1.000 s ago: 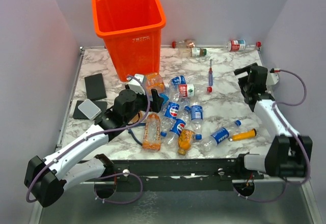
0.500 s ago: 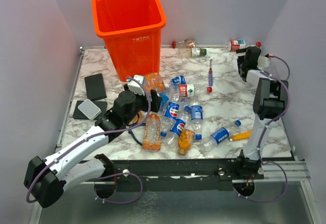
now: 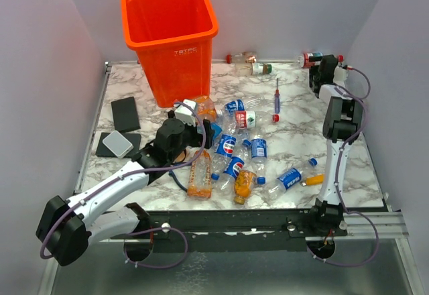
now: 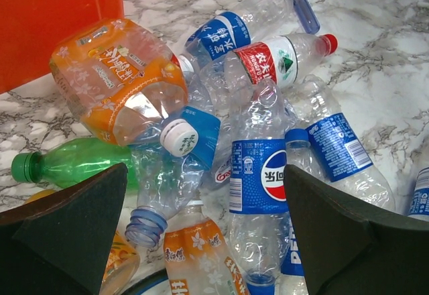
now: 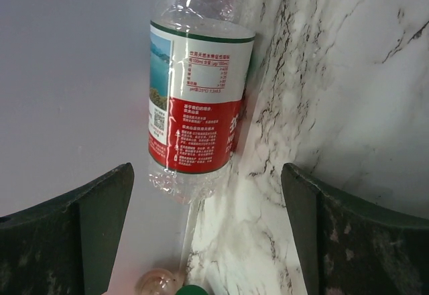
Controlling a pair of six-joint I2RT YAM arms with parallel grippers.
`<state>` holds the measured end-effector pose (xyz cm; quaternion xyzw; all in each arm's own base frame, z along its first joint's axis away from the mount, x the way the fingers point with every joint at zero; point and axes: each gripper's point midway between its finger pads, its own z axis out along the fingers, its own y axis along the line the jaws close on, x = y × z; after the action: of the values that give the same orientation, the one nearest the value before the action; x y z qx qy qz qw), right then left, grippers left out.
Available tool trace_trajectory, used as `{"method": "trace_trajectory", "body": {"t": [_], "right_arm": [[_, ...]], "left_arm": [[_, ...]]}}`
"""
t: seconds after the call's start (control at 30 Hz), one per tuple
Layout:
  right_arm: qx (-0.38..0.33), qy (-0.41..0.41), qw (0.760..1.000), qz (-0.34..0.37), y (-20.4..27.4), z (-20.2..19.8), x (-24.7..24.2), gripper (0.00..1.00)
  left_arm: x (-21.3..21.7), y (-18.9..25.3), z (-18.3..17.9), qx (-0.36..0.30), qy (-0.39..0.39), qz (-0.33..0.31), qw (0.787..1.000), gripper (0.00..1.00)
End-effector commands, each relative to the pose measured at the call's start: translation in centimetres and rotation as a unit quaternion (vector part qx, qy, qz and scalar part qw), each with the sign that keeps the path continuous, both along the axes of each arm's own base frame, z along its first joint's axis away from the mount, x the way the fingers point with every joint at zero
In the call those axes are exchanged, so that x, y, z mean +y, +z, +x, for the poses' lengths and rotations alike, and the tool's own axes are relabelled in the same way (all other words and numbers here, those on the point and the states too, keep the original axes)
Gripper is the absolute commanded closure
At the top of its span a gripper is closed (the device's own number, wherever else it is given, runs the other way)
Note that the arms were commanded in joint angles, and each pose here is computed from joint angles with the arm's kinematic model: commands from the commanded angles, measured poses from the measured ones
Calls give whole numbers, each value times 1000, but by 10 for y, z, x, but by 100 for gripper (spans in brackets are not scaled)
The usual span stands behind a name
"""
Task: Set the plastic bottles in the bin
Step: Pick up the plastic bottle from the corner of the board.
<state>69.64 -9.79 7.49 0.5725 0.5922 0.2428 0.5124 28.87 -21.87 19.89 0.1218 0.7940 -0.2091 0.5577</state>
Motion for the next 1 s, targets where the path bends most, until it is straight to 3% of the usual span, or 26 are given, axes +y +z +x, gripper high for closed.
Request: {"method": "trace_trajectory", "body": {"t": [0.0,0.97], "right_arm": [[6,6,999,32,-25,9,0,6],[34,3,996,83,-102,36,1,23]], "left_arm": [[-2,-3,3,-6,-3,10,1000,1],[-4,-17,9,7,-6,37,999,1]]}}
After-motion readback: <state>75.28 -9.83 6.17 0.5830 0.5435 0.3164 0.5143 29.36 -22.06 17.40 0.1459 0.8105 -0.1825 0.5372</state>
